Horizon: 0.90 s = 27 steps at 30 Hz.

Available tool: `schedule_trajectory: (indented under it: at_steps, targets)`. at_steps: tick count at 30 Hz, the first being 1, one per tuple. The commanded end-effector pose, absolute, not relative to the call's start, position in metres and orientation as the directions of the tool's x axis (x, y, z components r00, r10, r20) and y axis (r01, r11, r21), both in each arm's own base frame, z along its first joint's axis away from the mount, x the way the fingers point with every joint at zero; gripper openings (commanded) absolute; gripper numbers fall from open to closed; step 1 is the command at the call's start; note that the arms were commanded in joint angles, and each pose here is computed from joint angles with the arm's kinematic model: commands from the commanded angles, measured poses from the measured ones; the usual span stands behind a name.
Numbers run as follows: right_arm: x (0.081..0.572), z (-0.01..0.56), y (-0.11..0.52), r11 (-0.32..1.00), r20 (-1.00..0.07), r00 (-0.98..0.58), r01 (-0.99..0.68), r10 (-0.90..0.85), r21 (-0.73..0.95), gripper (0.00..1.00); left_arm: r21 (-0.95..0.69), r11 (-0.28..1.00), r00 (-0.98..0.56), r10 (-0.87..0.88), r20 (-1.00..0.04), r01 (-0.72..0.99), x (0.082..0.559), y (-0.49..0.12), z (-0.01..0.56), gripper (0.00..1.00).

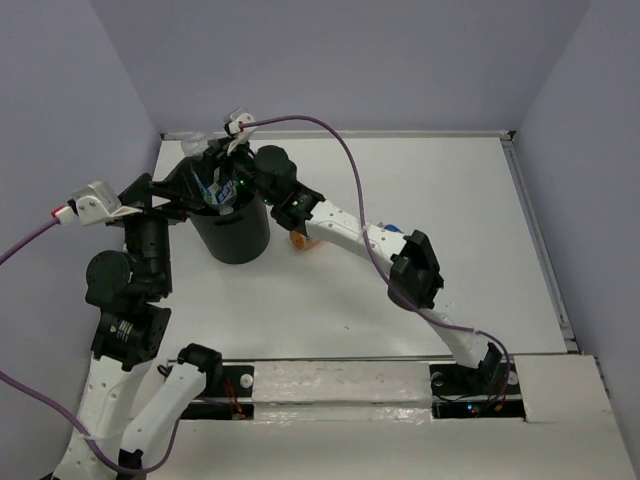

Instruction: Put the plastic bottles in the bin

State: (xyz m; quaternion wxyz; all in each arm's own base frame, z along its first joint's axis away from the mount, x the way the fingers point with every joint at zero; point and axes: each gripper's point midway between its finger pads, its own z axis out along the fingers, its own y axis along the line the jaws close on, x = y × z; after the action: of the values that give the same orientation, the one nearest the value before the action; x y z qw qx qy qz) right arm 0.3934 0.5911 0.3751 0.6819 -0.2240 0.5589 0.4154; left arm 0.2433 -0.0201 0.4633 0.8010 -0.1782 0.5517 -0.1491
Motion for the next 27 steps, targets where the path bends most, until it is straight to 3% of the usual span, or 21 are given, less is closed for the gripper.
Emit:
schedule_trajectory:
  at_steps: [1, 4, 8, 11, 13, 14, 15, 16, 17, 18, 19, 21, 22, 24, 27]
  targets:
    - [0.371, 0.439, 0.581, 0.476, -0.887, 0.077, -0.863, 0.455, 0.169, 0.65, -0.45, 0.888, 0.397, -0.449, -0.8, 0.098, 0.237, -0.021, 0.481, 0.99]
    - [0.366, 0.435, 0.585, 0.454, -0.901, 0.046, -0.874, 0.432, 0.173, 0.87, -0.419, 0.903, 0.406, -0.419, -0.812, 0.094, 0.236, -0.021, 0.485, 0.99]
    - [0.372, 0.456, 0.565, 0.501, -0.895, 0.07, -0.847, 0.44, 0.18, 0.93, -0.406, 0.908, 0.416, -0.41, -0.812, 0.102, 0.234, -0.021, 0.487, 0.99]
    - [0.366, 0.477, 0.547, 0.502, -0.897, 0.068, -0.846, 0.437, 0.181, 0.94, -0.385, 0.913, 0.397, -0.405, -0.824, 0.134, 0.238, -0.03, 0.487, 0.99]
    - [0.373, 0.462, 0.534, 0.551, -0.918, 0.064, -0.815, 0.391, 0.178, 0.91, -0.357, 0.917, 0.376, -0.399, -0.836, 0.178, 0.241, -0.041, 0.49, 0.99]
    - [0.369, 0.487, 0.507, 0.577, -0.907, 0.089, -0.796, 0.413, 0.184, 0.89, -0.32, 0.914, 0.356, -0.394, -0.847, 0.251, 0.24, -0.056, 0.492, 0.99]
    - [0.367, 0.487, 0.496, 0.596, -0.909, 0.088, -0.78, 0.407, 0.192, 0.89, -0.299, 0.908, 0.338, -0.391, -0.856, 0.293, 0.241, -0.065, 0.493, 0.99]
    - [0.376, 0.441, 0.485, 0.647, -0.939, 0.034, -0.734, 0.341, 0.209, 0.87, -0.278, 0.901, 0.32, -0.386, -0.865, 0.334, 0.244, -0.076, 0.497, 0.99]
    - [0.368, 0.473, 0.447, 0.66, -0.917, 0.065, -0.714, 0.395, 0.234, 0.86, -0.231, 0.87, 0.282, -0.375, -0.883, 0.435, 0.241, -0.097, 0.497, 0.99]
    - [0.364, 0.466, 0.429, 0.671, -0.918, 0.049, -0.698, 0.394, 0.251, 0.83, -0.208, 0.849, 0.251, -0.363, -0.898, 0.486, 0.242, -0.11, 0.494, 0.99]
    - [0.364, 0.414, 0.416, 0.702, -0.943, -0.023, -0.662, 0.331, 0.263, 0.82, -0.201, 0.826, 0.205, -0.353, -0.913, 0.527, 0.252, -0.125, 0.489, 0.99]
    - [0.348, 0.427, 0.358, 0.735, -0.932, -0.006, -0.614, 0.363, 0.29, 0.81, -0.216, 0.752, 0.091, -0.343, -0.935, 0.622, 0.262, -0.158, 0.47, 0.99]
    - [0.347, 0.375, 0.339, 0.783, -0.953, -0.074, -0.553, 0.294, 0.285, 0.8, -0.235, 0.754, 0.064, -0.344, -0.937, 0.613, 0.269, -0.163, 0.463, 0.99]
    - [0.33, 0.375, 0.289, 0.816, -0.947, -0.06, -0.491, 0.316, 0.304, 0.8, -0.262, 0.77, 0.012, -0.331, -0.944, 0.582, 0.282, -0.174, 0.444, 0.99]
    - [0.32, 0.305, 0.235, 0.88, -0.949, -0.162, -0.36, 0.269, 0.311, 0.8, -0.252, 0.817, -0.097, -0.236, -0.967, 0.519, 0.298, -0.203, 0.403, 0.99]
